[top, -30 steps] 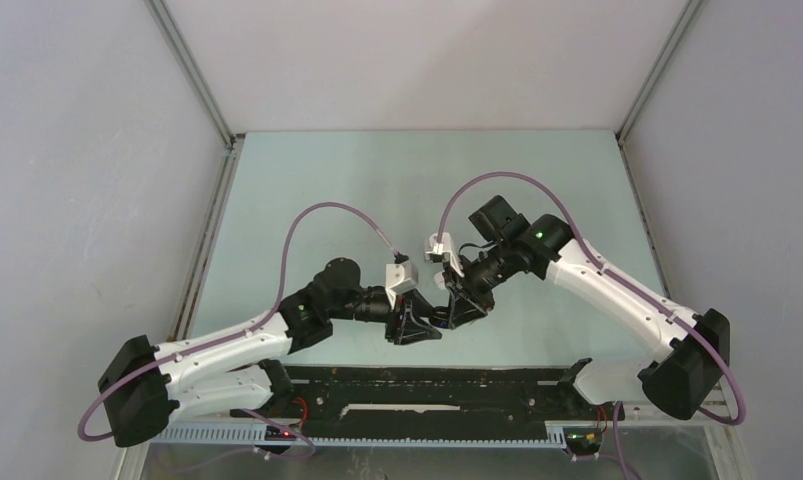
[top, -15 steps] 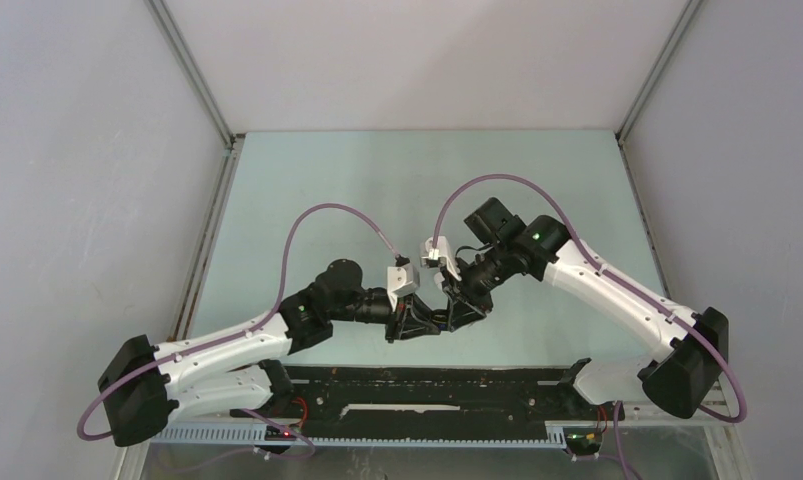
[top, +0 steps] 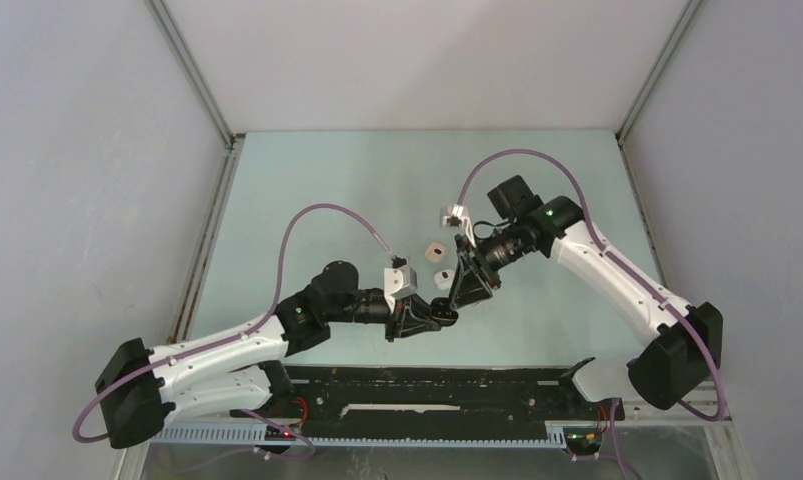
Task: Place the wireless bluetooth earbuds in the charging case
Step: Open the charging case.
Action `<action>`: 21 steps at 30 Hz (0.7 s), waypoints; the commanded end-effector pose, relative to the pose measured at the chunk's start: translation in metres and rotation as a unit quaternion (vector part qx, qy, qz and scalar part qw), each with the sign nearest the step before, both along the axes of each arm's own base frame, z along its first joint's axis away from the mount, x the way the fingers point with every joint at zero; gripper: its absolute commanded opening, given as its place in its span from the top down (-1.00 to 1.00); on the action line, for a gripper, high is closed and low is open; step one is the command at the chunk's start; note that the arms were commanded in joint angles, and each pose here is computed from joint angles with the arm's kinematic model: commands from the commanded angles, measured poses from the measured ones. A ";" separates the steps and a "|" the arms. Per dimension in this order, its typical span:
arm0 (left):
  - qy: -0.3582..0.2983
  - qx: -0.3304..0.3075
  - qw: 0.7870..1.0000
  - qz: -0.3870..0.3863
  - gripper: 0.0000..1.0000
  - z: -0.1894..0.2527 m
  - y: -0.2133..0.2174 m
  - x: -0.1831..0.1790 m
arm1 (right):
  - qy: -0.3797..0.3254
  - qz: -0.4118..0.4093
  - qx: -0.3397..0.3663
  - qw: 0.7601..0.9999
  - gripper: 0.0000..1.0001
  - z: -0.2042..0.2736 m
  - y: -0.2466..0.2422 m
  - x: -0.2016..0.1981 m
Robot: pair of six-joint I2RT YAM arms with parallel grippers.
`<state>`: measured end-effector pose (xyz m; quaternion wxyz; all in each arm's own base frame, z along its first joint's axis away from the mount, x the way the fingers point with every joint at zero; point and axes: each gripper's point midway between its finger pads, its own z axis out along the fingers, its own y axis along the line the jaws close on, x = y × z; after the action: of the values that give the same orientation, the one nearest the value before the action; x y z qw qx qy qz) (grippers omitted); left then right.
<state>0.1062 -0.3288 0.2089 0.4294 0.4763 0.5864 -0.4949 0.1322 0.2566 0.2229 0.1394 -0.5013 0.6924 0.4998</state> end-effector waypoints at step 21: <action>0.005 -0.003 0.986 0.164 1.00 0.018 0.059 0.042 | -0.260 -0.193 0.034 0.946 -0.17 0.037 -0.040 0.102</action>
<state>0.1216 -0.2968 0.2128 0.4578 0.4368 0.6283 -0.4527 0.1803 0.2224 0.2554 0.3043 -0.4856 0.6999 0.4263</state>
